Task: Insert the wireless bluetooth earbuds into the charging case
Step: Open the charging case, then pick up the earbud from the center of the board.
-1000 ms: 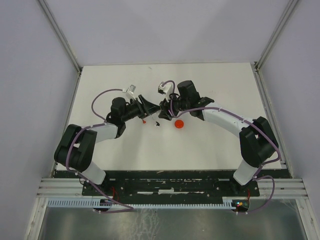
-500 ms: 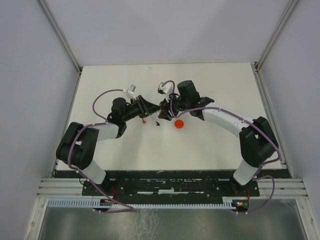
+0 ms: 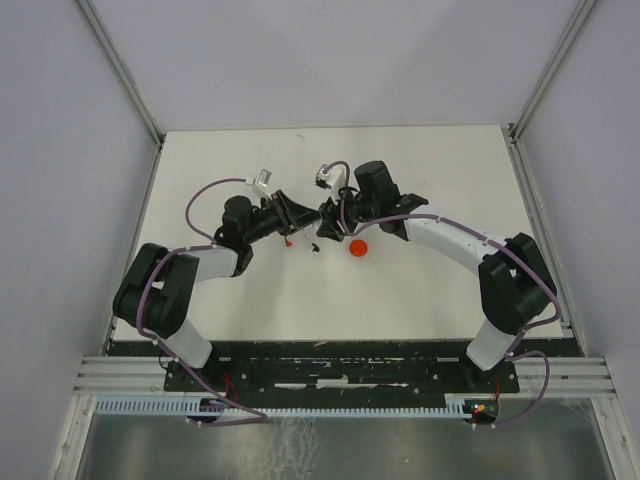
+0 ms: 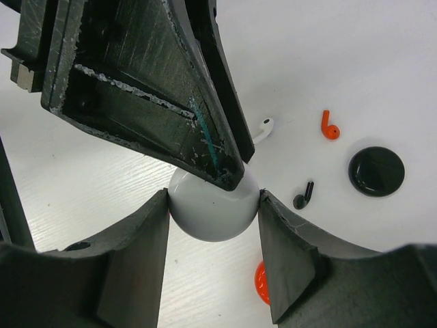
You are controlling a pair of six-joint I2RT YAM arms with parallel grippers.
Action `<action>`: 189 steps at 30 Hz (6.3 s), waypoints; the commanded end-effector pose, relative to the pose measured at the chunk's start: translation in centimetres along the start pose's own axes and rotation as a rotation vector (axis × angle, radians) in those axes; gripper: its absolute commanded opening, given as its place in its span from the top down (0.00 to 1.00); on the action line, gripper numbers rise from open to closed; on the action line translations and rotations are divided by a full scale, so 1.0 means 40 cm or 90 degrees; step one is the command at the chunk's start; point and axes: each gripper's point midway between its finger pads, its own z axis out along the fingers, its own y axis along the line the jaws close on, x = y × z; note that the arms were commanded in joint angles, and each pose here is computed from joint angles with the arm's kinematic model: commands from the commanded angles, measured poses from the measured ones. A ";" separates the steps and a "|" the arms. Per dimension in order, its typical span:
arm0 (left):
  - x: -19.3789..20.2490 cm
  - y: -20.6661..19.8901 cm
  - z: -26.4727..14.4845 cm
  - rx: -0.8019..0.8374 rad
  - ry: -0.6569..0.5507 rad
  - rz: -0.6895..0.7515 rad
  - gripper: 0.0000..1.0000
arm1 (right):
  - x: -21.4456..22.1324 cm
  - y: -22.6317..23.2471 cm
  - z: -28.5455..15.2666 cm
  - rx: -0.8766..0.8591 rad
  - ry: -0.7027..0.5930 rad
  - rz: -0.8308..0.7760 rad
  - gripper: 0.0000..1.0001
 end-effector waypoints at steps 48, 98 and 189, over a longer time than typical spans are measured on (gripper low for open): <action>0.003 -0.029 0.000 0.035 0.001 -0.014 0.61 | -0.045 -0.011 -0.004 0.011 -0.028 -0.029 0.70; -0.030 -0.037 -0.008 0.028 -0.067 0.023 0.97 | -0.005 -0.118 -0.069 0.252 -0.097 0.307 0.08; -0.213 0.135 -0.358 -0.108 -0.493 -0.236 0.97 | 0.097 -0.127 0.317 0.245 0.222 0.199 0.50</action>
